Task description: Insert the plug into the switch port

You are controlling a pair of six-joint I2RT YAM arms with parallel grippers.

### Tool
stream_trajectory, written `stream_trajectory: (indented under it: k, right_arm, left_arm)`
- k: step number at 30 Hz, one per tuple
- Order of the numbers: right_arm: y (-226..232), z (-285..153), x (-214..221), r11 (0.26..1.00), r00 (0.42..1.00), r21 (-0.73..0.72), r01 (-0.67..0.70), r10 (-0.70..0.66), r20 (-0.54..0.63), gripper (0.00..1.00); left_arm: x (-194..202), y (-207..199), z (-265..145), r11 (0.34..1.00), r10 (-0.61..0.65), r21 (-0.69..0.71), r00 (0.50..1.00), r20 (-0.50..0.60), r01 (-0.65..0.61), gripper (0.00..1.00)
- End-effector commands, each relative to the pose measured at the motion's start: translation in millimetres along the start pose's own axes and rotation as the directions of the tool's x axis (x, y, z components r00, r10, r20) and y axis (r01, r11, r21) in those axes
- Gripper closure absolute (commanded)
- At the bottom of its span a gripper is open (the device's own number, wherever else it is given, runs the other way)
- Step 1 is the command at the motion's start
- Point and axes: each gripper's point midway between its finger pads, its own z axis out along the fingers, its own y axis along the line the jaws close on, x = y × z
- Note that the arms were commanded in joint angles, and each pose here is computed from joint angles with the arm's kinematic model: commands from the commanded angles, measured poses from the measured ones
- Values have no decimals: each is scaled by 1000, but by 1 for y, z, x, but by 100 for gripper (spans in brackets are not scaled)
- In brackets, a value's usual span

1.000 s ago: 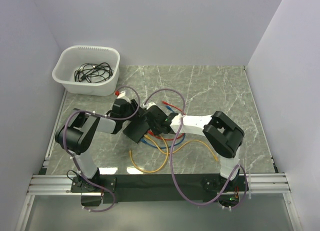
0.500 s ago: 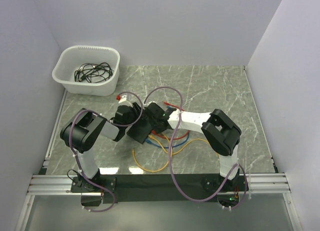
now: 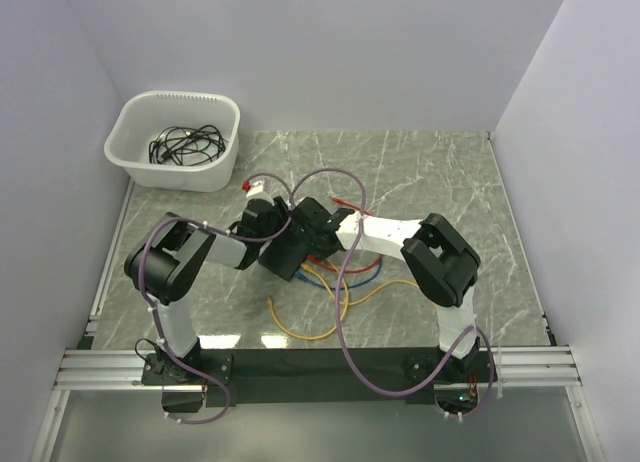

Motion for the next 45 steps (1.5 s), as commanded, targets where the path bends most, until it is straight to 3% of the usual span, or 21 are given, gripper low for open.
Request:
stream_trajectory:
  k: [1, 6, 12, 22, 26, 31, 37, 45]
  right_arm:
    - [21, -18, -114, 986, 898, -118, -120, 158, 410, 100]
    - [0, 5, -110, 968, 903, -19, -249, 239, 357, 100]
    - [-3, 21, -130, 916, 857, -50, -398, 391, 337, 100]
    - [-20, 21, -153, 777, 710, -55, -628, 600, 368, 100]
    - [-18, 27, -163, 755, 685, -71, -652, 626, 372, 100]
    - [-20, 25, -161, 770, 697, -73, -634, 610, 378, 100]
    - [-32, 7, -145, 782, 706, -46, -621, 584, 401, 70]
    - [-31, -15, -114, 815, 722, -97, -571, 555, 413, 52]
  left_arm:
    - [115, 32, -27, 991, 12, -112, 893, -450, -70, 49]
    - [86, 19, 1, 997, 16, -63, 905, -424, -47, 49]
    - [37, 2, 35, 993, 74, -52, 921, -383, -102, 49]
    - [-64, 25, 73, 984, 37, -150, 945, -326, -91, 46]
    - [-87, 27, 81, 982, 48, -162, 950, -310, -102, 44]
    - [-114, 16, 76, 982, 80, -147, 962, -261, -122, 42]
    - [-141, 5, 66, 984, 88, -133, 975, -202, -117, 40]
    - [-195, -15, 37, 982, 119, -137, 991, -63, -127, 39]
